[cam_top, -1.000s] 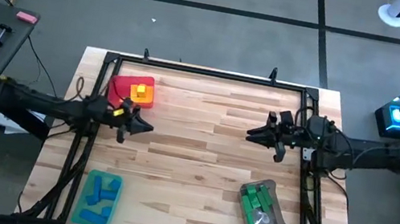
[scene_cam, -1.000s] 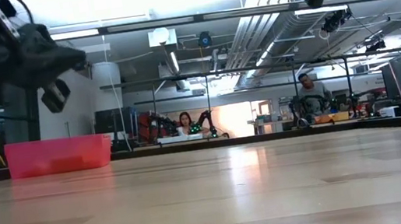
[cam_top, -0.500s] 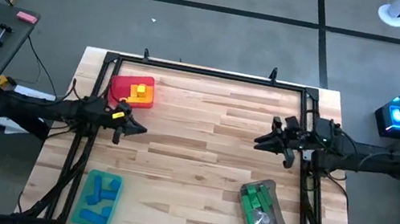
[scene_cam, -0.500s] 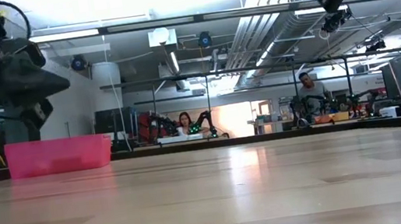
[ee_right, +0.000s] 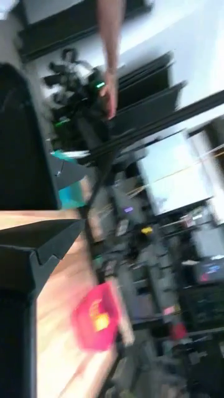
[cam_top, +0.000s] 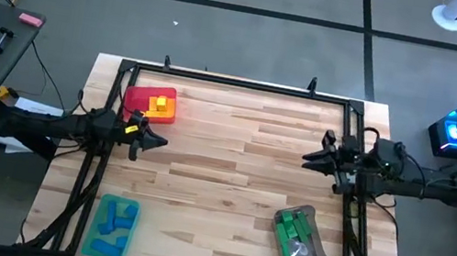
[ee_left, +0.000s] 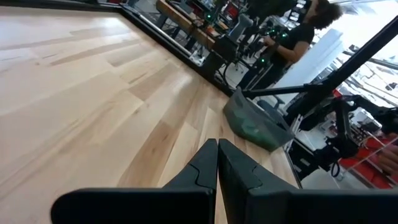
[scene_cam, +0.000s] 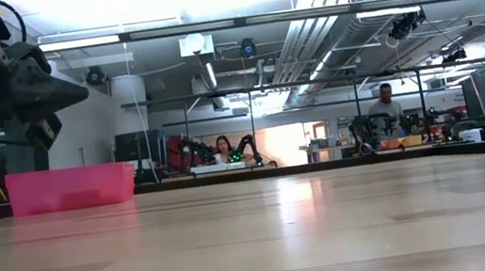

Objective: Sort blocks
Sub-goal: Return to Home Position

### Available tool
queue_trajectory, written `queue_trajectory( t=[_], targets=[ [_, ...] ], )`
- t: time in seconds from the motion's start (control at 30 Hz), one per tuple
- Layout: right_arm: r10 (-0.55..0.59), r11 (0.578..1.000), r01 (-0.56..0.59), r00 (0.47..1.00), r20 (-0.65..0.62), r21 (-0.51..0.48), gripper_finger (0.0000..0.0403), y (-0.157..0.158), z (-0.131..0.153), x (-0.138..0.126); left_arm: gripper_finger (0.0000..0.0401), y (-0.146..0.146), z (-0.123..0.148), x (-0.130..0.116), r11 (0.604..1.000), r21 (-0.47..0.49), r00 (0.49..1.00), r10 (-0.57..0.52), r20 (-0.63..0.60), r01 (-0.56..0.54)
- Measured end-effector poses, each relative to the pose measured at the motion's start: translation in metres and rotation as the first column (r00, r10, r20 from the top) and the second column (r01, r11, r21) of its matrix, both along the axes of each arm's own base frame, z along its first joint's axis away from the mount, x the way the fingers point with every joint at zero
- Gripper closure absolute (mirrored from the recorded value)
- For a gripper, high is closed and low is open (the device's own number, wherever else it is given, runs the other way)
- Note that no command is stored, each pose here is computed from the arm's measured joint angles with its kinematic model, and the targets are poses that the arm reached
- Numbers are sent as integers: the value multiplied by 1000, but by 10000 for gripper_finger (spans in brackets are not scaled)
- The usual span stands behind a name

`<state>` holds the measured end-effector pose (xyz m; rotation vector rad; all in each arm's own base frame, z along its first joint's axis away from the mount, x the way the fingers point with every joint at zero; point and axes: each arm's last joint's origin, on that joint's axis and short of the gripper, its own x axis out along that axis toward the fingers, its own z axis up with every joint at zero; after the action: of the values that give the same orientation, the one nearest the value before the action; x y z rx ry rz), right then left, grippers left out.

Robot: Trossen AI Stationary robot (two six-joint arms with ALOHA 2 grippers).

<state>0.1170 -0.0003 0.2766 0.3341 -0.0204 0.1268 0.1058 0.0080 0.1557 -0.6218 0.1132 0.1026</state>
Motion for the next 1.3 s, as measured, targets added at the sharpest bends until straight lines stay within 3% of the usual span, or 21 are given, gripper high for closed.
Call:
queue_trajectory(
  t=[0.1, 0.27, 0.37, 0.5, 0.73, 1.0, 1.3],
  targets=[
    [10, 1000, -11, 995, 99, 4, 403, 0, -7, 6, 400, 0, 0, 0, 1000, 0, 1000, 0, -2, 0],
    [31, 995, -46, 986, 165, 92, 403, 0, -54, 6, 400, 0, 0, 0, 1000, 0, 1000, 0, -1, 0],
    [14, 993, -41, 972, 235, 111, 403, -1, -66, 0, 400, 0, 0, 0, 1000, 0, 1000, 0, -1, 0],
    [54, 991, -82, 968, 244, 105, 403, 0, -78, -6, 401, 0, 0, 0, 1000, 0, 1000, 0, -1, 0],
    [61, 995, -72, 987, 146, 71, 403, 1, -89, -9, 401, 0, 0, 0, 1000, 0, 1000, 0, 0, 0],
    [62, 988, -31, 976, -207, 149, 403, 1, -123, -9, 401, 0, 0, 0, 1000, 0, 1000, 0, 0, 0],
    [45, 989, -10, 971, -234, 148, 403, 0, -125, -7, 401, 0, 1, 0, 1000, 1, 1000, 0, 11, 0]
  ],
)
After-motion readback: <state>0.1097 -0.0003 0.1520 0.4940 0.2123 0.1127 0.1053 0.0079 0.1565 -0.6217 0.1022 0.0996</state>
